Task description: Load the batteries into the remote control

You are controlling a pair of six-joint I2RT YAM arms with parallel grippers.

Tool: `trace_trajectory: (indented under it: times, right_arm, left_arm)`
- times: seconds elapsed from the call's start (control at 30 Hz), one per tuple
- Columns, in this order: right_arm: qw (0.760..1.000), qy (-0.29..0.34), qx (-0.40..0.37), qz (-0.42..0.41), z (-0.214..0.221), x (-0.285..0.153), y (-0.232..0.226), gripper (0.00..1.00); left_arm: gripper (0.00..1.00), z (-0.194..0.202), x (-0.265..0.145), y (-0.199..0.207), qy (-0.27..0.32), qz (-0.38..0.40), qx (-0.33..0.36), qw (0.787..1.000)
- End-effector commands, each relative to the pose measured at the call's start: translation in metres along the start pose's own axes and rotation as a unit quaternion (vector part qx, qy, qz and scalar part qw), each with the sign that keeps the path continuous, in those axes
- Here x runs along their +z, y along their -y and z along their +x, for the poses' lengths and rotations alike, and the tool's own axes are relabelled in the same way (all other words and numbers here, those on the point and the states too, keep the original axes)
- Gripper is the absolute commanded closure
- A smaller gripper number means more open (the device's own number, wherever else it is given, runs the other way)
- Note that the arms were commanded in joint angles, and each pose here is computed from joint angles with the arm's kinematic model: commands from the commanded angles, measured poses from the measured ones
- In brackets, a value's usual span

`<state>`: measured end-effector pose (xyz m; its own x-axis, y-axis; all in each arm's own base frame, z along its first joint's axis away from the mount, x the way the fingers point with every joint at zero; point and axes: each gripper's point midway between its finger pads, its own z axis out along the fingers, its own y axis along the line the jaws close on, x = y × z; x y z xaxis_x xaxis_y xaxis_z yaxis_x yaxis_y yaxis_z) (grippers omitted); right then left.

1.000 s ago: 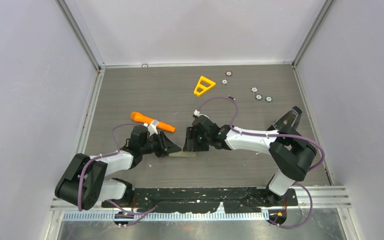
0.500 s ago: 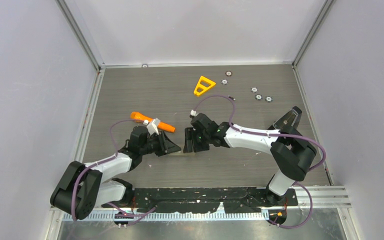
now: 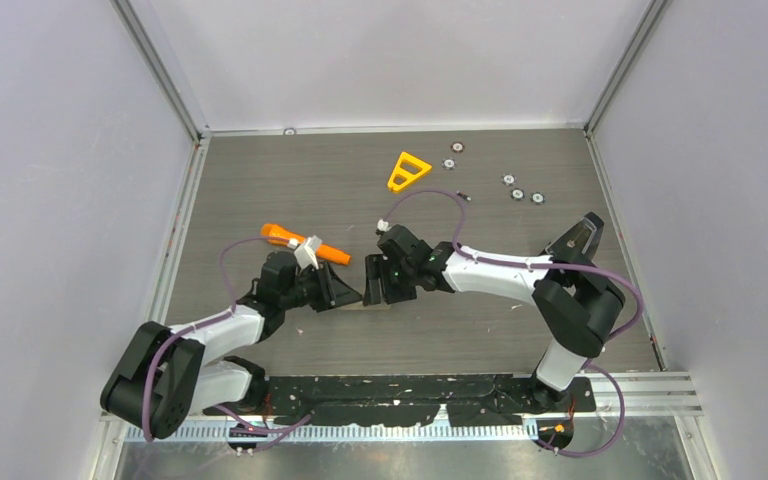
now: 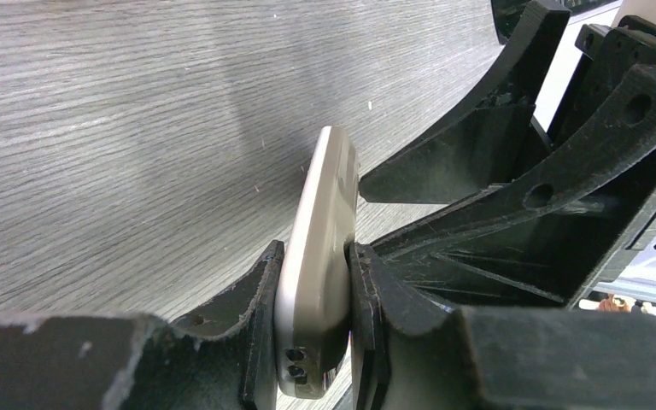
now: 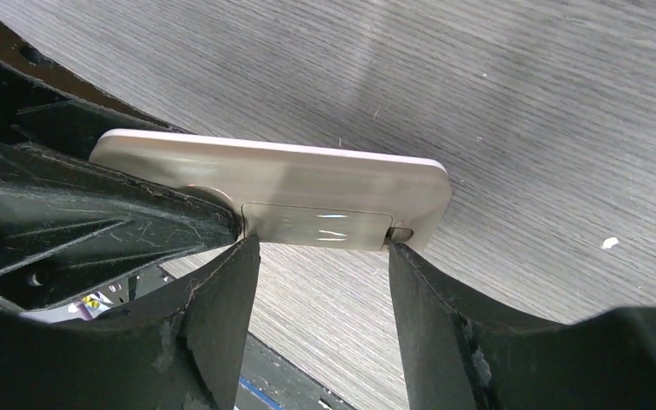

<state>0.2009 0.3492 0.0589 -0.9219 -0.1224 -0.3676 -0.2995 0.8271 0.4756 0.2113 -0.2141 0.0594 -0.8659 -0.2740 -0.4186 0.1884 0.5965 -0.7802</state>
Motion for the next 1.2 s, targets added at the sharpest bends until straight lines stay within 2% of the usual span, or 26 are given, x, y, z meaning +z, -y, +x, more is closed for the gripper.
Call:
trace_trajectory:
  times: [0.0, 0.4, 0.83, 1.17]
  right_arm:
    - [1.000, 0.021, -0.010, -0.014, -0.017, 0.001, -0.013, 0.36]
    - [0.999, 0.031, -0.008, -0.019, -0.022, 0.001, -0.013, 0.29]
    - [0.999, 0.037, -0.015, -0.022, -0.027, 0.007, -0.012, 0.37]
    - [0.999, 0.038, -0.015, -0.008, -0.027, 0.008, -0.004, 0.35]
  left_arm:
    - [1.00, 0.026, -0.006, -0.061, -0.025, -0.126, 0.005, 0.992]
    - [1.00, 0.028, -0.006, -0.064, -0.027, -0.131, 0.006, 0.991]
    - [1.00, 0.031, -0.006, -0.065, -0.032, -0.132, 0.006, 0.991]
    - [1.00, 0.033, -0.007, -0.067, -0.033, -0.133, 0.007, 0.991]
